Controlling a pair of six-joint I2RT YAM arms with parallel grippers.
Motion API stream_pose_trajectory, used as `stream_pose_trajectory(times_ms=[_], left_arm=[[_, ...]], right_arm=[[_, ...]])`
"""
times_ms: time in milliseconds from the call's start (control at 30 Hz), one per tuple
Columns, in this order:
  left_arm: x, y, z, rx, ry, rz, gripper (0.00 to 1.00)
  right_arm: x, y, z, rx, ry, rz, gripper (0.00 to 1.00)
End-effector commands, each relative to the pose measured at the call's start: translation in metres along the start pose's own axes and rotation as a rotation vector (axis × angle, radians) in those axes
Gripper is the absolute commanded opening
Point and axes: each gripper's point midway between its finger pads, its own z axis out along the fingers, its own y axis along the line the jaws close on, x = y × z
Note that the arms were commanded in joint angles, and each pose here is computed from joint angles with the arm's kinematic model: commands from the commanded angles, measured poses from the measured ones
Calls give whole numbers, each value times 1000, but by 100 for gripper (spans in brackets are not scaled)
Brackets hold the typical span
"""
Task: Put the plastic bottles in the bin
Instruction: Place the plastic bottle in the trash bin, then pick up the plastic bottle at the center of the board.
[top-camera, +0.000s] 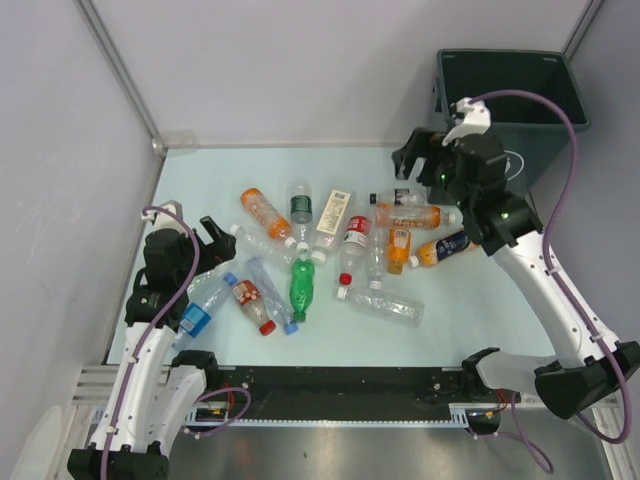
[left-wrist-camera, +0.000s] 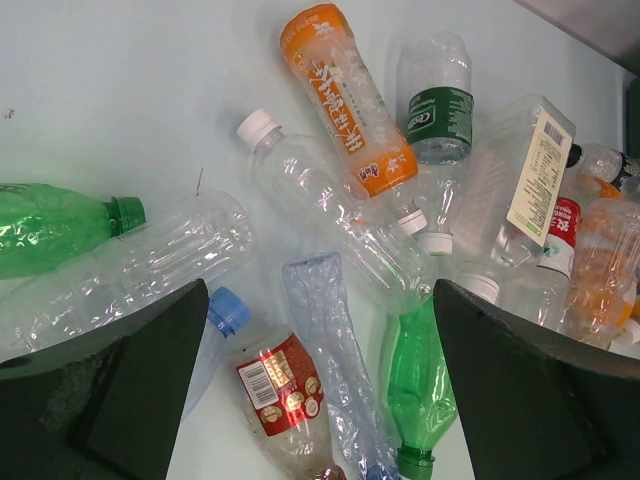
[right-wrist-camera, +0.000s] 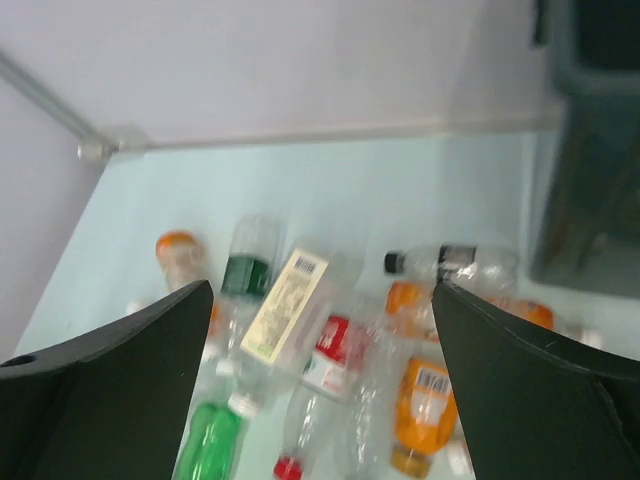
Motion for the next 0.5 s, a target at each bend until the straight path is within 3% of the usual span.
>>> stream_pose_trajectory(times_ms=[0,267,467], left_arm=[[-16,-4,-5,12,-52,12,100],[-11,-5,0,15,-32,-22,100],[20,1,11,-25,105,-117,99]], right_arm=[[36,20,-28,-41,86,-61,96],[123,58,-45,-104,252,-103,95],[179,77,-51,-108,332,-111,93]])
